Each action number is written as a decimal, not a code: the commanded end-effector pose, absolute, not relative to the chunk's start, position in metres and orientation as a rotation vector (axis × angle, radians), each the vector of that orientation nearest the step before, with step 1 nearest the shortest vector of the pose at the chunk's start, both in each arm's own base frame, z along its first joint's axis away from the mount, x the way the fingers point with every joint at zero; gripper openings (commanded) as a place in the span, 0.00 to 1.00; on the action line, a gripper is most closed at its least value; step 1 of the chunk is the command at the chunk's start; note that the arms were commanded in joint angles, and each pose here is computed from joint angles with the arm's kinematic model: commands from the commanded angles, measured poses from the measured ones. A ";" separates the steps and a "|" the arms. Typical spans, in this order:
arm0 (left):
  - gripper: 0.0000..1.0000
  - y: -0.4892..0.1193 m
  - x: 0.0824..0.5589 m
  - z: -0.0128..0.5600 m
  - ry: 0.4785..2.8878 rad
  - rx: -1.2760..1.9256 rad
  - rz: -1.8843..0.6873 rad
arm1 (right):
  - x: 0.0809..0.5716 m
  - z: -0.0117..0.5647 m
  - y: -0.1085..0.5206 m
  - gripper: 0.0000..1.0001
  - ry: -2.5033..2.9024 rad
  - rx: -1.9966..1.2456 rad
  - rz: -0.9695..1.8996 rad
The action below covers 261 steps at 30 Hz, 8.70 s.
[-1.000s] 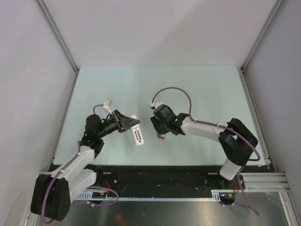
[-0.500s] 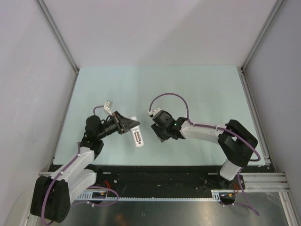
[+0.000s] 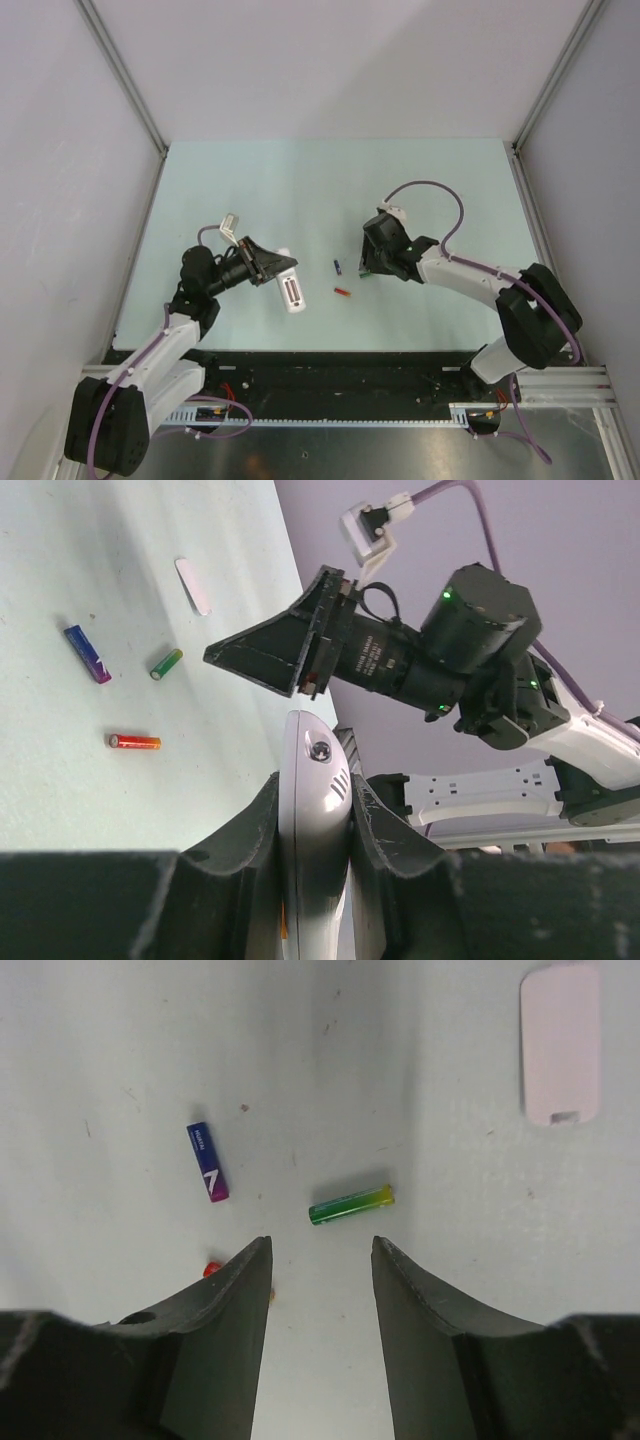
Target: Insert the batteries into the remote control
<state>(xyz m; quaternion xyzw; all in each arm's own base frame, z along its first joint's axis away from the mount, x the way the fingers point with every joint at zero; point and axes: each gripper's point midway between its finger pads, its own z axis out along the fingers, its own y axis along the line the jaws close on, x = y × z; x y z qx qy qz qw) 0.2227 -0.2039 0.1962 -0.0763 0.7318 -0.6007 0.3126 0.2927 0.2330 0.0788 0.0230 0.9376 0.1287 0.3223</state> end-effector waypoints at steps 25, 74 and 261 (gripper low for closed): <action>0.00 -0.202 0.212 0.213 1.862 -0.133 -1.610 | 0.287 0.011 0.235 0.48 2.512 0.935 0.295; 0.00 -0.199 0.212 0.201 1.872 -0.184 -1.594 | 0.265 -0.010 0.146 0.35 2.775 0.166 -0.413; 0.00 -0.260 0.252 0.252 1.822 -0.204 -1.871 | 0.200 0.247 0.361 0.33 2.680 -0.437 0.560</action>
